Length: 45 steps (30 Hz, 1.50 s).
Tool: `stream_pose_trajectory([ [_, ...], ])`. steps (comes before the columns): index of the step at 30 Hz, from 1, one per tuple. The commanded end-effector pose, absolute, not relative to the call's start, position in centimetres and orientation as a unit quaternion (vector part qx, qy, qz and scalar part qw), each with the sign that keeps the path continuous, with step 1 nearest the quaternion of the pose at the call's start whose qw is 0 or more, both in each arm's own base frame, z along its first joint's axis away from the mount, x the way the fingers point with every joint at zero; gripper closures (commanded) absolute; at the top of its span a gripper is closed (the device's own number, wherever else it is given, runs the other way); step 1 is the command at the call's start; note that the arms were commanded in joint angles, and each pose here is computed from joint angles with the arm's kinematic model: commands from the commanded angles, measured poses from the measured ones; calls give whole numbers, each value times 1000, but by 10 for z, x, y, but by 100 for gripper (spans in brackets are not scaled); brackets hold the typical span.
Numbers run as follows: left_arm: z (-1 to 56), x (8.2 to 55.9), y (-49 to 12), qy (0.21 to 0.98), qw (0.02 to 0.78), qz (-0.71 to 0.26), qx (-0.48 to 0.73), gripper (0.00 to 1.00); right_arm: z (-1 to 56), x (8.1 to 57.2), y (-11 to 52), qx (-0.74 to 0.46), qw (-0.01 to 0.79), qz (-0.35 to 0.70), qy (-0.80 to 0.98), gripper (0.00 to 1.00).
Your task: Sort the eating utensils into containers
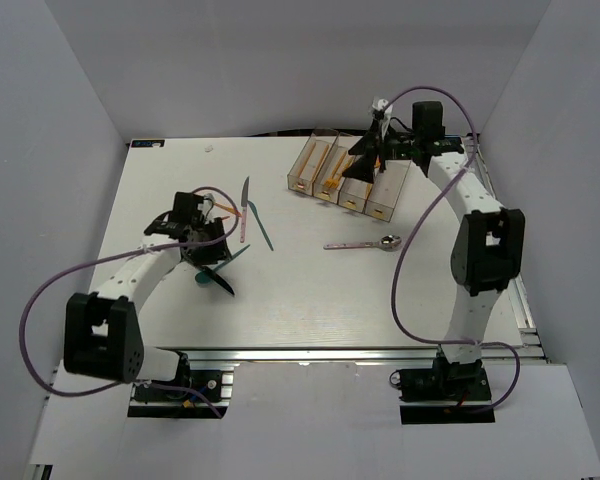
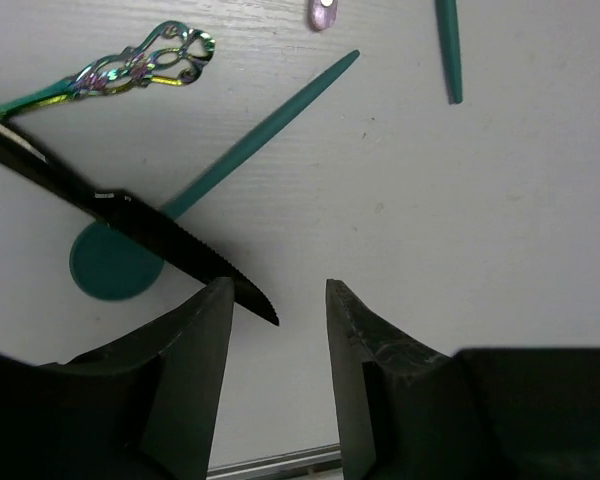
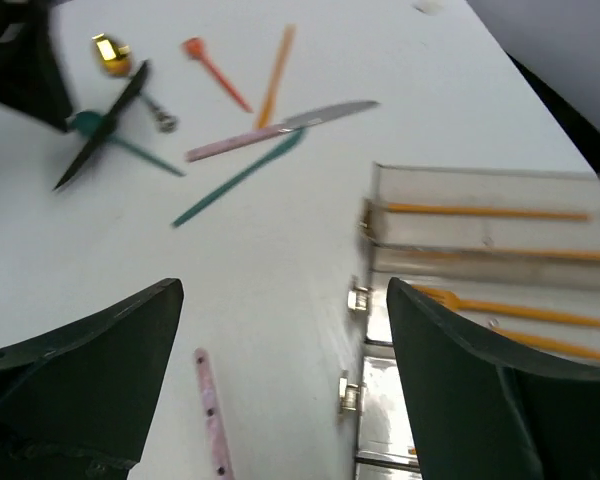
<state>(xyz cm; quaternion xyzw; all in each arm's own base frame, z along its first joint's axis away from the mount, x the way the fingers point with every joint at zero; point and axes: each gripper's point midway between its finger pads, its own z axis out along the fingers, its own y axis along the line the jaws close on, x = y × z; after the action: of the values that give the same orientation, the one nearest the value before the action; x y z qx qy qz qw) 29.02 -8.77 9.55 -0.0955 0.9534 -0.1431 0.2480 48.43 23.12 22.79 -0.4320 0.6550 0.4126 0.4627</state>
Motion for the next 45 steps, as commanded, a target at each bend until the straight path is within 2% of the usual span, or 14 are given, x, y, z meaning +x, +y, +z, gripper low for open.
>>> stream_pose_trajectory([
  [1,89,309,-95,959,260,-105,29,47,260,399,248,-551,462,454,526,11],
  [5,76,329,-98,956,254,-76,125,46,246,370,246,-583,458,433,513,11],
  [12,59,357,-91,951,249,-34,178,47,239,348,238,-592,450,423,517,11],
  [25,21,342,-97,947,207,-61,236,55,237,347,236,-588,446,421,527,10],
  [35,7,348,-94,948,210,-50,235,78,241,349,234,-587,449,411,534,11],
  [41,38,370,-104,933,279,-63,218,92,245,350,230,-588,456,397,537,11],
  [45,82,383,-116,909,347,-88,213,99,250,350,229,-588,461,392,537,10],
])
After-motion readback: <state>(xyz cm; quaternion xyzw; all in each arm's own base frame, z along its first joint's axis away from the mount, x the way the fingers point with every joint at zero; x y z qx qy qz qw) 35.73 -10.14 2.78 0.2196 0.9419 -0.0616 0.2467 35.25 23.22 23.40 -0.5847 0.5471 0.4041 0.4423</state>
